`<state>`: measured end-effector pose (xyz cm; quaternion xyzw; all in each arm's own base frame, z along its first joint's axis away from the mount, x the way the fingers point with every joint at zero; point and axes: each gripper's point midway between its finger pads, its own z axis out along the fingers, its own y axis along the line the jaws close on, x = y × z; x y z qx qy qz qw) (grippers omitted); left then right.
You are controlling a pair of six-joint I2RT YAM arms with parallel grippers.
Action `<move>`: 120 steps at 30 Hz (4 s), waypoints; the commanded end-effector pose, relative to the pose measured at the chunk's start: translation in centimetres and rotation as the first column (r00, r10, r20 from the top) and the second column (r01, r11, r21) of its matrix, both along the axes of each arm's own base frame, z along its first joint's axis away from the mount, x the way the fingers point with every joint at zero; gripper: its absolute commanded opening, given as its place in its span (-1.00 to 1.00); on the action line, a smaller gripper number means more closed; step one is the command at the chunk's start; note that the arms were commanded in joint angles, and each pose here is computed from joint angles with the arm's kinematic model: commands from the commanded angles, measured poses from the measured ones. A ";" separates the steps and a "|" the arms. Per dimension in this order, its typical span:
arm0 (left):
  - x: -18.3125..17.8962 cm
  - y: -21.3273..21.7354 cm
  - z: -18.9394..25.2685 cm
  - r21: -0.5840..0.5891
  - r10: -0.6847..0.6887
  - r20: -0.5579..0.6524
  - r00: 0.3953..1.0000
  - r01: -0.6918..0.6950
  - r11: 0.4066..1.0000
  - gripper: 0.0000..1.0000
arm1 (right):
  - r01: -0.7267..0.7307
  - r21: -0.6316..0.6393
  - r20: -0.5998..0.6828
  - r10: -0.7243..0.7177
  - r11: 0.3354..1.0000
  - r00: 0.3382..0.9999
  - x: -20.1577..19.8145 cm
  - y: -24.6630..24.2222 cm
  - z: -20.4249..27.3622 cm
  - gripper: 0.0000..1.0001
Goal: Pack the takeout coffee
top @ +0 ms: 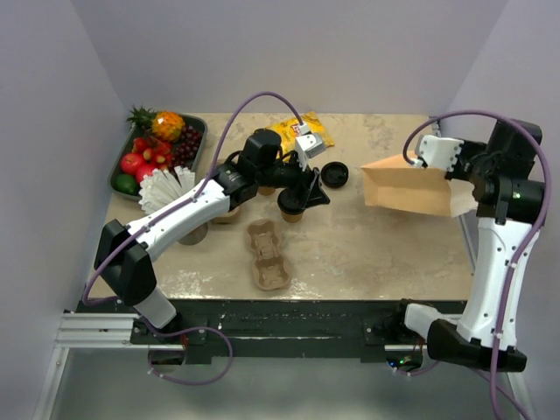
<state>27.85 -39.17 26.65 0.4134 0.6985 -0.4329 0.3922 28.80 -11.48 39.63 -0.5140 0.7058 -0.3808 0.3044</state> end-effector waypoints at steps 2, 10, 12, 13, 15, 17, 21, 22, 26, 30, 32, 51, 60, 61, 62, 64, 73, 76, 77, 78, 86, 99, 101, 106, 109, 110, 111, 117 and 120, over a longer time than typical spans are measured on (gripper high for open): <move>-0.3 -0.5 4.2 -0.090 -0.030 0.108 0.994 0.039 0.995 0.29 | -0.236 -0.072 -0.179 0.220 0.969 0.959 -6.0 3.4 -1.7 -1.00; 0.6 -0.7 7.1 -0.123 0.043 0.148 0.988 -0.025 0.992 0.37 | -0.362 0.040 -0.046 0.364 0.931 0.930 -5.0 7.0 -0.3 -1.00; 1.0 -0.6 8.0 -0.115 0.073 0.187 0.980 -0.052 0.992 0.40 | -0.329 0.200 -0.074 0.349 0.923 0.934 -4.7 7.9 -1.2 -1.00; 1.2 -0.5 8.4 -0.107 0.082 0.200 0.976 -0.062 0.992 0.41 | -0.341 0.248 -0.018 0.356 0.907 0.934 -4.5 8.8 0.3 -1.00; 2.0 -0.4 9.1 -0.102 0.113 0.217 0.970 -0.093 0.990 0.42 | -0.297 0.379 0.012 0.316 0.876 0.949 -3.8 9.6 0.7 -1.00; 2.0 -1.0 9.0 -0.095 0.103 0.192 0.976 -0.086 0.992 0.42 | -0.317 0.438 0.083 0.313 0.841 0.946 -3.3 10.6 2.2 -1.00; 2.2 -2.0 11.9 -0.147 0.121 0.243 0.962 -0.087 0.985 0.53 | -0.254 0.545 0.180 0.184 0.799 0.966 -2.4 10.4 2.9 -1.00; 2.3 -2.1 12.0 -0.147 0.121 0.248 0.961 -0.086 0.985 0.56 | -0.238 0.560 0.176 0.167 0.793 0.970 -2.3 10.3 2.3 -1.00; 1.9 -2.1 11.1 -0.126 0.095 0.259 0.961 -0.063 0.990 0.56 | -0.154 0.605 0.155 0.075 0.781 0.985 -1.7 9.6 1.6 -1.00; 1.4 -1.6 8.8 -0.084 0.075 0.248 0.966 -0.056 0.995 0.54 | -0.078 0.603 0.091 0.028 0.794 0.995 -2.0 8.7 0.3 -1.00; 1.1 -1.2 8.5 -0.077 0.073 0.249 0.966 -0.056 0.995 0.53 | -0.049 0.590 0.003 0.058 0.806 0.998 -2.9 9.1 -1.4 -1.00; 2.9 3.8 7.7 0.016 0.189 0.390 0.901 -0.212 0.977 0.52 | 0.317 0.608 -0.154 -0.283 0.728 0.947 -0.7 13.4 -2.3 -1.00; 4.0 4.1 7.8 0.035 0.199 0.434 0.879 -0.238 0.971 0.52 | 0.391 0.486 -0.296 -0.273 0.782 0.915 -0.5 13.9 -7.8 -1.00; 4.0 4.1 7.8 0.035 0.199 0.434 0.879 -0.238 0.971 0.52 | 0.390 0.480 -0.300 -0.270 0.786 0.915 -0.4 13.9 -8.0 -0.97; 4.0 4.1 7.7 0.037 0.198 0.434 0.879 -0.237 0.971 0.52 | 0.386 0.473 -0.305 -0.264 0.792 0.915 -0.4 13.9 -8.1 -0.90; 4.1 4.1 7.6 0.038 0.200 0.432 0.879 -0.239 0.970 0.52 | 0.375 0.468 -0.323 -0.240 0.800 0.916 -0.3 14.2 -8.5 -0.52; 3.9 4.1 7.3 0.042 0.192 0.428 0.883 -0.232 0.972 0.52 | 0.164 0.586 -0.311 0.034 0.794 0.950 0.0 17.9 -6.6 0.32; 3.7 4.2 7.4 0.039 0.192 0.429 0.883 -0.230 0.972 0.52 | 0.142 0.607 -0.284 0.047 0.782 0.958 1.1 17.0 -6.0 0.32; 3.7 4.3 7.2 0.045 0.190 0.427 0.884 -0.231 0.972 0.52 | 0.128 0.616 -0.282 0.066 0.777 0.957 1.4 16.9 -5.9 0.30; 3.7 4.4 7.3 0.046 0.188 0.431 0.882 -0.230 0.972 0.52 | 0.121 0.618 -0.264 0.060 0.777 0.963 1.9 16.4 -5.3 0.29; 3.9 4.9 7.6 0.073 0.168 0.481 0.860 -0.231 0.970 0.52 | 0.091 0.506 -0.256 0.049 0.858 0.965 3.8 9.1 -5.1 0.23; 3.7 4.9 6.1 0.096 0.151 0.453 0.879 -0.216 0.972 0.53 | -0.236 0.456 -0.251 0.379 0.858 0.891 2.0 11.9 -7.5 0.34; 3.7 4.8 5.8 0.104 0.144 0.450 0.881 -0.212 0.972 0.53 | -0.266 0.459 -0.248 0.410 0.847 0.878 2.3 12.2 -7.7 0.34; 3.9 4.6 5.8 0.106 0.141 0.451 0.881 -0.209 0.972 0.53 | -0.385 0.455 -0.210 0.517 0.803 0.830 2.4 14.0 -8.0 0.32; 4.2 4.6 5.6 0.116 0.141 0.456 0.879 -0.216 0.970 0.54 | -0.416 0.439 -0.243 0.551 0.797 0.799 1.8 14.6 -9.2 0.28; 4.2 4.6 5.5 0.118 0.140 0.459 0.877 -0.217 0.969 0.53 | -0.432 0.443 -0.262 0.574 0.786 0.776 1.5 15.4 -10.2 0.26; 4.3 4.6 5.5 0.118 0.141 0.461 0.876 -0.218 0.969 0.53 | -0.448 0.433 -0.259 0.584 0.782 0.769 1.1 15.9 -10.3 0.25; 4.5 4.4 5.6 0.119 0.139 0.463 0.875 -0.217 0.969 0.53 | -0.504 0.333 -0.128 0.568 0.797 0.813 2.9 16.6 -10.1 0.05; 4.6 4.3 5.6 0.119 0.137 0.464 0.875 -0.215 0.969 0.54 | -0.515 0.304 -0.052 0.554 0.801 0.831 3.3 16.6 -8.9 0.01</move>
